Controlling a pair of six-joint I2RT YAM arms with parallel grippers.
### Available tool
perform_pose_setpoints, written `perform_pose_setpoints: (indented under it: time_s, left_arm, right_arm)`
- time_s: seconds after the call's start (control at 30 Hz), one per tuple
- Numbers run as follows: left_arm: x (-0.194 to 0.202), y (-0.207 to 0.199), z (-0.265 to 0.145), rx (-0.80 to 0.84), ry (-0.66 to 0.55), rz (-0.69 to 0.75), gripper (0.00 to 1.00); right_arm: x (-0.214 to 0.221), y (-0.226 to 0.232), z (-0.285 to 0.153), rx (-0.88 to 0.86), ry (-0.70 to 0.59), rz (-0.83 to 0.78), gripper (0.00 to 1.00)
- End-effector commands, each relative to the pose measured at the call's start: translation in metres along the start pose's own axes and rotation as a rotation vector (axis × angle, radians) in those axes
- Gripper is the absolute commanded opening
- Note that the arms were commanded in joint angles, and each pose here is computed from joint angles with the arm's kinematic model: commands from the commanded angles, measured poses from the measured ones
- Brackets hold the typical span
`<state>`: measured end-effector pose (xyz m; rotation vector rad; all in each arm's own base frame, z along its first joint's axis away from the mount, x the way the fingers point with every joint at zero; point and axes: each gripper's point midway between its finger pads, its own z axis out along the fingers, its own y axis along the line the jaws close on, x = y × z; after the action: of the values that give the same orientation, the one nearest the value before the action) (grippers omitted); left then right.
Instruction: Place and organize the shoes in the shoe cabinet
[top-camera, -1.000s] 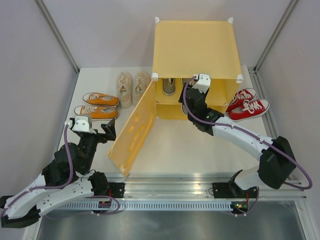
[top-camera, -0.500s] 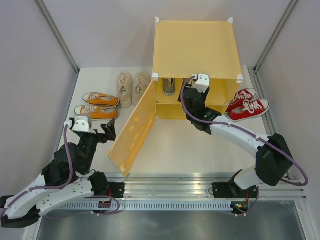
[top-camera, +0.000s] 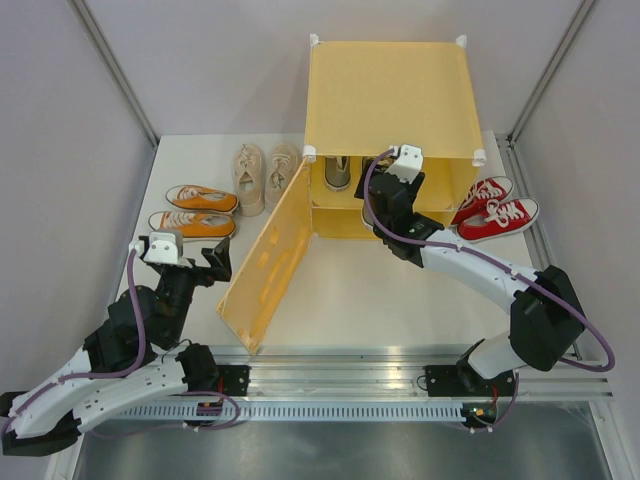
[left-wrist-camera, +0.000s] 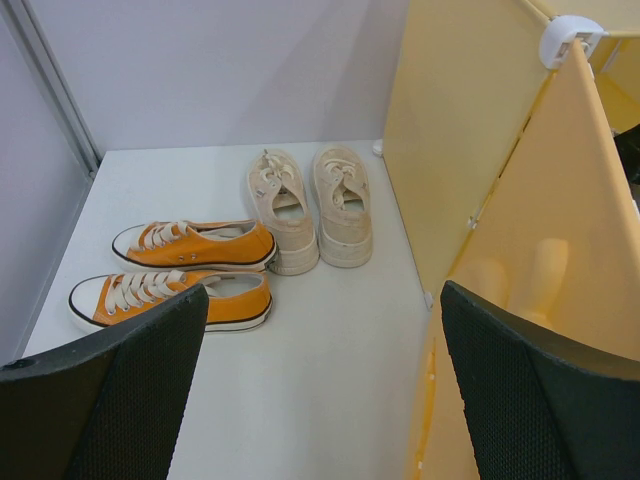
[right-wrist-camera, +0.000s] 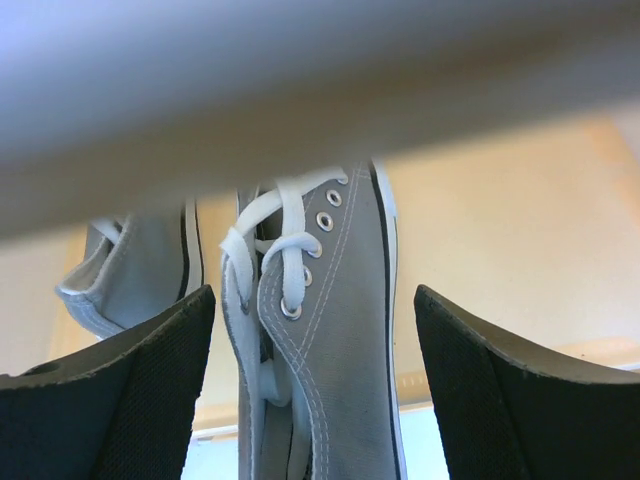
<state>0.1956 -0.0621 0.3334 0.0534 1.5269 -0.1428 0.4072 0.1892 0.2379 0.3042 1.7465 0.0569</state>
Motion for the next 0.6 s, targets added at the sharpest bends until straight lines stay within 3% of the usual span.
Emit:
perform_pose_setpoints:
  time_s: [0.0, 0.57]
  left_arm:
    - [-0.008, -0.001, -0.001, 0.016, -0.021, -0.012, 1.0]
    - [-0.006, -0.002, 0.0, 0.012, -0.015, -0.005, 1.0]
  right_arm:
    - [-0.014, 0.011, -0.001, -0.038, -0.018, 0.044, 0.84]
    - [-0.007, 0.013, -0.028, -0.165, 0.045, 0.08, 0.85]
